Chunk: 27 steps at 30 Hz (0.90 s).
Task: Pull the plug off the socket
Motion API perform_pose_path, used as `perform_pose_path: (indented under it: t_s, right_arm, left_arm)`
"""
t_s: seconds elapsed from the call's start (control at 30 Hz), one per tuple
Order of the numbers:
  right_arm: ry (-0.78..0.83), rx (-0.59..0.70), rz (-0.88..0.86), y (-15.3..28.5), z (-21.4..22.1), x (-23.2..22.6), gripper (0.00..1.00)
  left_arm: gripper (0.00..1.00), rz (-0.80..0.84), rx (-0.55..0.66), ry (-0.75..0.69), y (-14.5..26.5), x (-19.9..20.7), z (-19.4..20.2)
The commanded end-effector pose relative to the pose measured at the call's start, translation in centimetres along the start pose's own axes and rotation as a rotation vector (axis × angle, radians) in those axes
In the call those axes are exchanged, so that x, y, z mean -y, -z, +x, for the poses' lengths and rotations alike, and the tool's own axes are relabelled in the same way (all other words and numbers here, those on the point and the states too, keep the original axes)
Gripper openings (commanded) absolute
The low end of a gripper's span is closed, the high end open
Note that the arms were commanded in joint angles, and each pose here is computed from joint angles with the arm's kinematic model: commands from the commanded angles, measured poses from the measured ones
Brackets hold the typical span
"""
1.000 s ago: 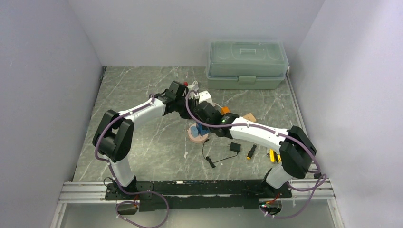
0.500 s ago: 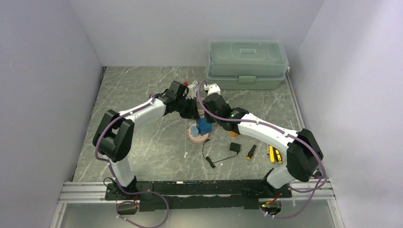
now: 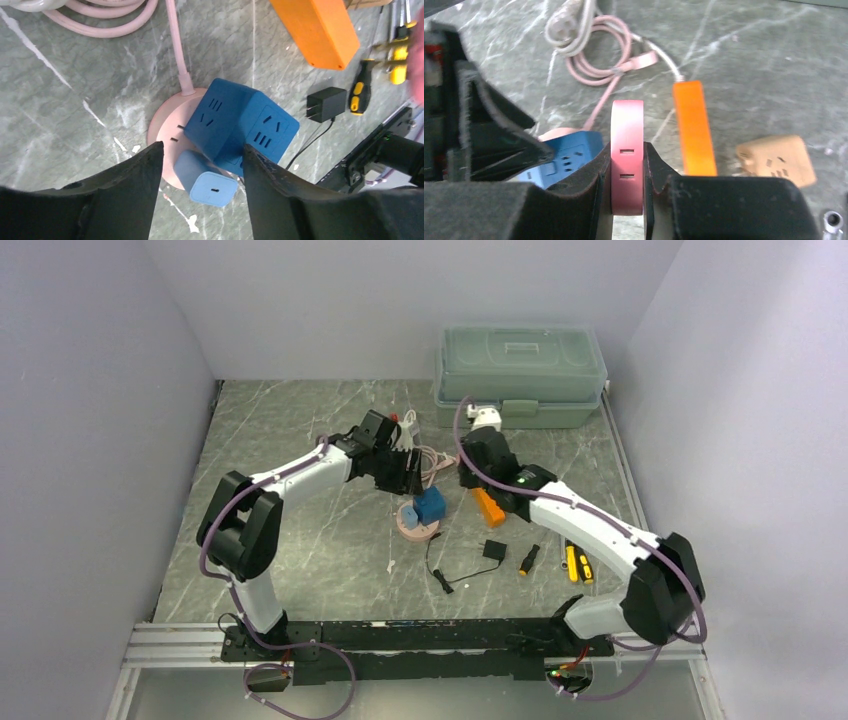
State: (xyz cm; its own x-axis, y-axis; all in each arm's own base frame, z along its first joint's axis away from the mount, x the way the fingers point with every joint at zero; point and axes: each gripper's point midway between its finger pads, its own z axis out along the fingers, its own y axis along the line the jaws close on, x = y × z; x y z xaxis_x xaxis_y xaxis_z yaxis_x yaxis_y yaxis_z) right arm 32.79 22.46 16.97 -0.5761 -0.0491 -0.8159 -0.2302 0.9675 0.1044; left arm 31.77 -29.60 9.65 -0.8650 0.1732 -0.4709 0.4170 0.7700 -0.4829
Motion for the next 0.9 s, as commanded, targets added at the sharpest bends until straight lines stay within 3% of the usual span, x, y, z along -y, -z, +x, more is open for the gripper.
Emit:
perform_pose_path:
  t_s: [0.0, 0.2, 0.43, 0.7, 0.87]
  right_arm:
    - [-0.065, 0.012, 0.022, 1.2, 0.1, 2.7, 0.0]
    - [-0.082, -0.103, -0.113, 0.8, 5.1, 1.6, 0.1]
    - [-0.116, -0.202, -0.11, -1.3, 9.4, 1.6, 0.18]
    - [-0.096, -0.266, -0.065, -3.3, 11.2, 2.0, 0.35]
    - [-0.108, -0.251, -0.024, -3.5, 11.1, 2.6, 0.54]
  left_arm:
    - [0.69, -0.056, 0.036, -0.08, 2.5, 0.8, -2.0]
    - [0.83, -0.037, 0.184, -0.113, 7.4, 2.2, -6.1]
    - [0.87, -0.134, 0.274, 0.003, 11.9, -3.5, -3.8]
    - [0.88, -0.123, 0.213, 0.102, 12.0, -5.3, -0.2]
    - [0.88, -0.08, 0.178, 0.116, 11.3, -4.8, 0.1]
